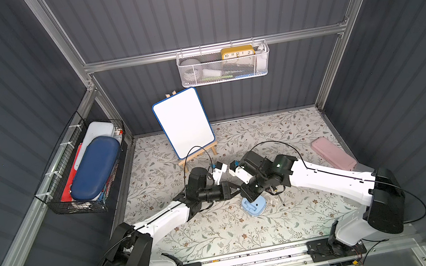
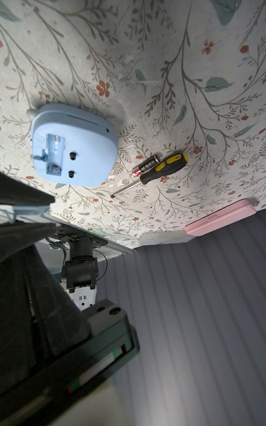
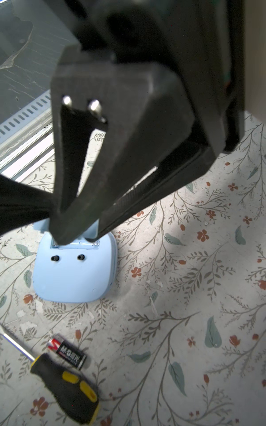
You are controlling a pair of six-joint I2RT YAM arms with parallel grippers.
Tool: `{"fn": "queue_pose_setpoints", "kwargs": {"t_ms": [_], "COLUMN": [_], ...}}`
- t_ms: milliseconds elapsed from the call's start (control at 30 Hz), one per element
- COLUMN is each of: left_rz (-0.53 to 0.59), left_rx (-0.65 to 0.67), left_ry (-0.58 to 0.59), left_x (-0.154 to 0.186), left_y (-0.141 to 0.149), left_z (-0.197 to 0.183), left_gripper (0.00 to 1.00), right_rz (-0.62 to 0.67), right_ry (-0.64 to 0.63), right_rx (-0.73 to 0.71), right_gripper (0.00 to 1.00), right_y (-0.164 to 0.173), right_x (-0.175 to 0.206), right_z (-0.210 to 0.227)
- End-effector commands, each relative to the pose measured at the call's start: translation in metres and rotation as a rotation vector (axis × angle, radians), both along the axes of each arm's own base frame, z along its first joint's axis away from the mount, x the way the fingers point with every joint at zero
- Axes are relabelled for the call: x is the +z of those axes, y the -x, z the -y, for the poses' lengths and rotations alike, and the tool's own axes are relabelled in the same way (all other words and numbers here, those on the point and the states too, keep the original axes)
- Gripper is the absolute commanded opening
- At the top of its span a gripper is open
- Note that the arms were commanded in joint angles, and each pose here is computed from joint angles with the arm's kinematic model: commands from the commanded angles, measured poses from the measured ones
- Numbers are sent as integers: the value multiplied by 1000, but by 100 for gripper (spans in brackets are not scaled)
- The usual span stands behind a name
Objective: Remove the battery from the alarm
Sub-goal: Pick up the cover from the alarm.
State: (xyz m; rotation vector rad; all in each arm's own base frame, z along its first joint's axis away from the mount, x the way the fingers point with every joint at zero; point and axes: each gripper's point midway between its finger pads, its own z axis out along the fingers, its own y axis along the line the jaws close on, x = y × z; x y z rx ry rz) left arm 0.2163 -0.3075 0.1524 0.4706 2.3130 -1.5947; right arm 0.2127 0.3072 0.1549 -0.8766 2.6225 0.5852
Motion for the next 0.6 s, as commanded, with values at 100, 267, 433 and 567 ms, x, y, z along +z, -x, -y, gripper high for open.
{"fn": "queue_pose_setpoints", "kwargs": {"t_ms": [100,267,433,567], "left_rz": [4,1,0,-10], "left_rx": [-7,3,22,52], "left_ry": [-9,-11,-19,-39], "left_x": [-4,-4,-3,-5], "left_y": [0,-1,-4,-8], "left_z": [0,-1,-2,-4], "left_gripper": [8,0,0,0], "right_rz": [23,19,22,51], "right_ry": [-13,-10,-12,-13], "right_rx": [-2,-3,-8,-34], "right_gripper": [4,4,18,39], "right_y": [-2,-1,-2,-5], "right_x": [7,6,7,13], "right_z": [-2,-1,-1,3]}}
